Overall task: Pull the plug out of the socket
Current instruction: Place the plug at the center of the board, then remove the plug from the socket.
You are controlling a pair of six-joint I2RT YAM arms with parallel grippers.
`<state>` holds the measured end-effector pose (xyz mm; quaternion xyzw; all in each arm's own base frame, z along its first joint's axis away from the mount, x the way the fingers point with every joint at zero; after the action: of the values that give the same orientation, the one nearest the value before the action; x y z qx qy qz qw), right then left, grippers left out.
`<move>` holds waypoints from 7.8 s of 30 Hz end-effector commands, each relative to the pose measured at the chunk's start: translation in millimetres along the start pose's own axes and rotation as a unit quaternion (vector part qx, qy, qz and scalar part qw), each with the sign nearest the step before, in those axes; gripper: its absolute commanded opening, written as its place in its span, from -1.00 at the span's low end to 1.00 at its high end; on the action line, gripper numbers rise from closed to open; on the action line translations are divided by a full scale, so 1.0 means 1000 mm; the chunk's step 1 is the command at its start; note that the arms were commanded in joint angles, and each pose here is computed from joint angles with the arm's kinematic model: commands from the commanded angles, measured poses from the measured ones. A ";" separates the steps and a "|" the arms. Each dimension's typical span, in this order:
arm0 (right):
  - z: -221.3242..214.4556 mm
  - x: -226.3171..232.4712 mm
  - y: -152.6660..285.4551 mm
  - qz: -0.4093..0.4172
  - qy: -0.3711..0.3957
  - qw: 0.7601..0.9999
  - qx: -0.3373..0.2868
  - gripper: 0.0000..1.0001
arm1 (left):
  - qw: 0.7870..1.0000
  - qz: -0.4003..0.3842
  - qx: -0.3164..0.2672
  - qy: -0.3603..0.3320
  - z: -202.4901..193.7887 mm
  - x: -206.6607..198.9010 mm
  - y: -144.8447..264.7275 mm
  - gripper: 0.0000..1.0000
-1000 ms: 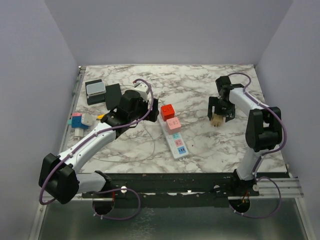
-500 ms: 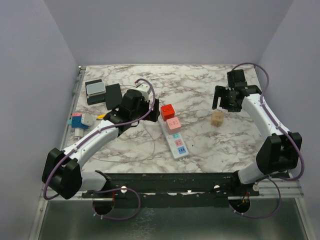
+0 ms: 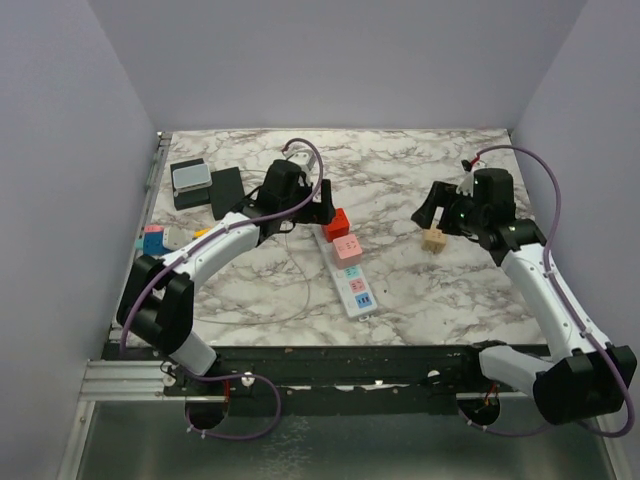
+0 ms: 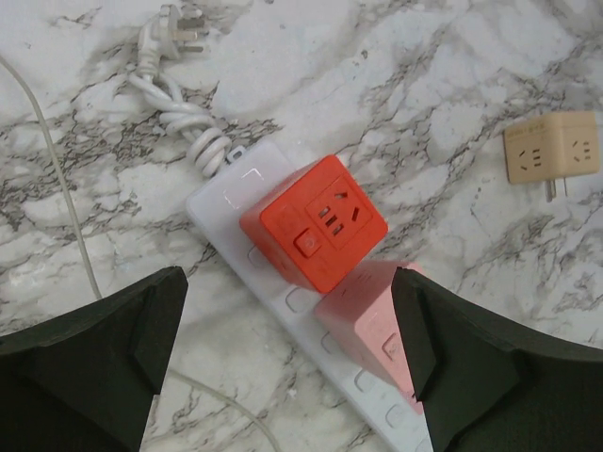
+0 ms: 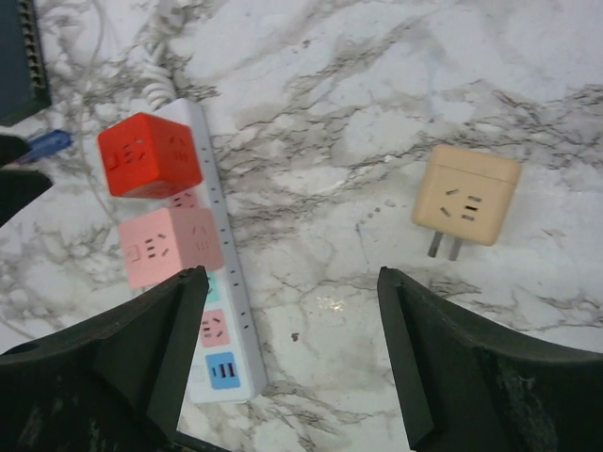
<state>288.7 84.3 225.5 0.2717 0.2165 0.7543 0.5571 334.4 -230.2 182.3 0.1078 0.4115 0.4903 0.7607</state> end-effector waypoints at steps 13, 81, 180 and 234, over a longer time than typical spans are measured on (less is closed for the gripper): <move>-0.013 0.094 -0.020 0.109 0.039 0.990 -0.077 0.66 | 0.999 0.005 0.007 0.038 0.008 -0.002 -0.044 0.89; -0.092 0.169 -0.116 -0.058 0.166 0.983 0.047 0.29 | 0.997 0.024 0.077 -0.009 -0.051 0.002 -0.079 0.34; -0.090 0.156 -0.107 -0.018 0.051 0.998 0.032 -0.99 | 0.986 0.112 0.112 -0.059 -0.075 0.032 -0.098 -0.26; -0.065 0.154 -0.104 -0.010 0.000 1.000 0.024 -0.99 | 0.984 0.114 0.127 -0.059 -0.085 0.037 -0.104 -0.69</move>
<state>280.3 262.3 116.1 0.2612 0.2833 0.7300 0.5645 372.6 -303.5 118.8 0.1558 0.3978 0.4845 0.7633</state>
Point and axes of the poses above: each gripper's point midway between its finger pads, its own y axis back along the fingers, its own x axis along the line the jaws close on, z = x × y, the point moved 4 cm from there along y, back along the fingers, and after that the axes turned 15 degrees about y, right-handed, at the moved point
